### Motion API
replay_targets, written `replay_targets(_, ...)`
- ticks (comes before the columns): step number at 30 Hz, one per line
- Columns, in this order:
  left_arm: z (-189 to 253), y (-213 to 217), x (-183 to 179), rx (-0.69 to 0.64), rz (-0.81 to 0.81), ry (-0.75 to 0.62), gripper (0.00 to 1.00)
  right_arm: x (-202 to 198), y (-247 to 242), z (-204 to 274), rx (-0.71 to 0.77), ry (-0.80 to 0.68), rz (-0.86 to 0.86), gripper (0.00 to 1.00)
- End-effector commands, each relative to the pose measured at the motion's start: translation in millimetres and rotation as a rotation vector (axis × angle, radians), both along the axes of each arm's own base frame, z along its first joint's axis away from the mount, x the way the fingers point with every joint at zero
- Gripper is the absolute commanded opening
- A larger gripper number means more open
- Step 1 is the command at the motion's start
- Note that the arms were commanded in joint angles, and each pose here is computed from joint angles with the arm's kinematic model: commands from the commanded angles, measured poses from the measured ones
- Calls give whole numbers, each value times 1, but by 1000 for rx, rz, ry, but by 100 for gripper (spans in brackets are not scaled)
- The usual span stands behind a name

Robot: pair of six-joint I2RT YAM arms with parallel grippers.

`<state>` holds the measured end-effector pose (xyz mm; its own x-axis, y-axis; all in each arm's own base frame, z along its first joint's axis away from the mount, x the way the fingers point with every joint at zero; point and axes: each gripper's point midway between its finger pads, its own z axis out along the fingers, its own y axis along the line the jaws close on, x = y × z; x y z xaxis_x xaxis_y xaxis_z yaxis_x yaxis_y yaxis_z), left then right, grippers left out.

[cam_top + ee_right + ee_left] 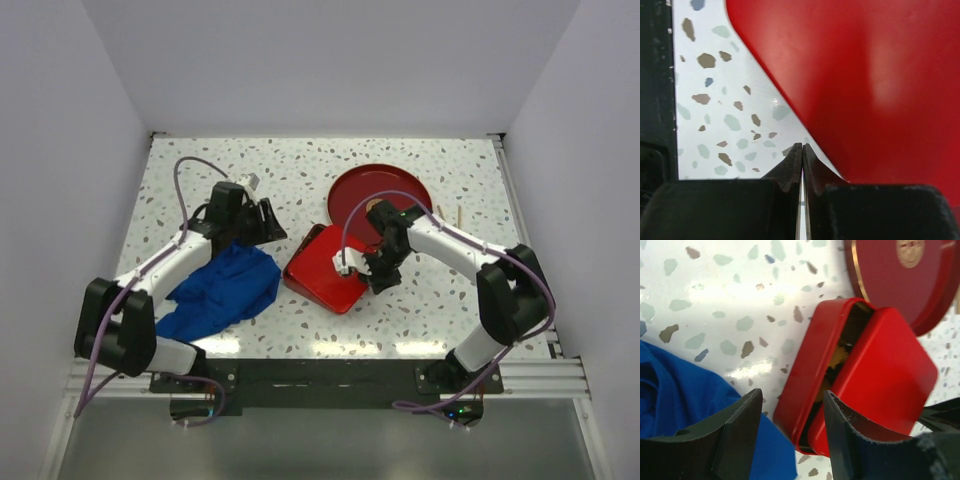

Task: Pack the cookies
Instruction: Adjust the box lid on the packing box.

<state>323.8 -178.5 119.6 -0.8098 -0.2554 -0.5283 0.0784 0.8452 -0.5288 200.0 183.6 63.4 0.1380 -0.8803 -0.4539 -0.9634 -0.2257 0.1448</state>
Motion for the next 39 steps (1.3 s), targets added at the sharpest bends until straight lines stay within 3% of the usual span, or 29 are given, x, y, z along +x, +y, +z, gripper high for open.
replay_targets(1, -2, 12, 21, 105, 16, -35, 56, 28, 11, 6, 4, -89, -69, 4)
replay_targets(9, -28, -2, 18, 85, -73, 27, 42, 41, 21, 10, 11, -85, -114, 5)
replay_targets(19, -36, 0, 2, 83, -105, 48, 36, 47, 22, 9, -10, -68, -140, 6)
replay_targets(24, 4, 25, 10, 158, 1, -82, 35, 43, 21, 9, -17, -46, -155, 6)
replay_targets(28, 53, 28, 5, 120, 1, -225, 33, 38, 16, 9, -29, -29, -165, 7)
replay_targets(32, 71, 4, -37, -26, -140, -254, 17, 37, 8, 14, -29, -12, -202, 8)
replay_targets(36, 34, -27, -100, -87, -258, -139, 9, 35, -2, 21, -17, 15, -235, 8)
replay_targets(39, 16, -41, -127, -129, -278, -71, 4, 35, -7, 23, -13, 33, -276, 9)
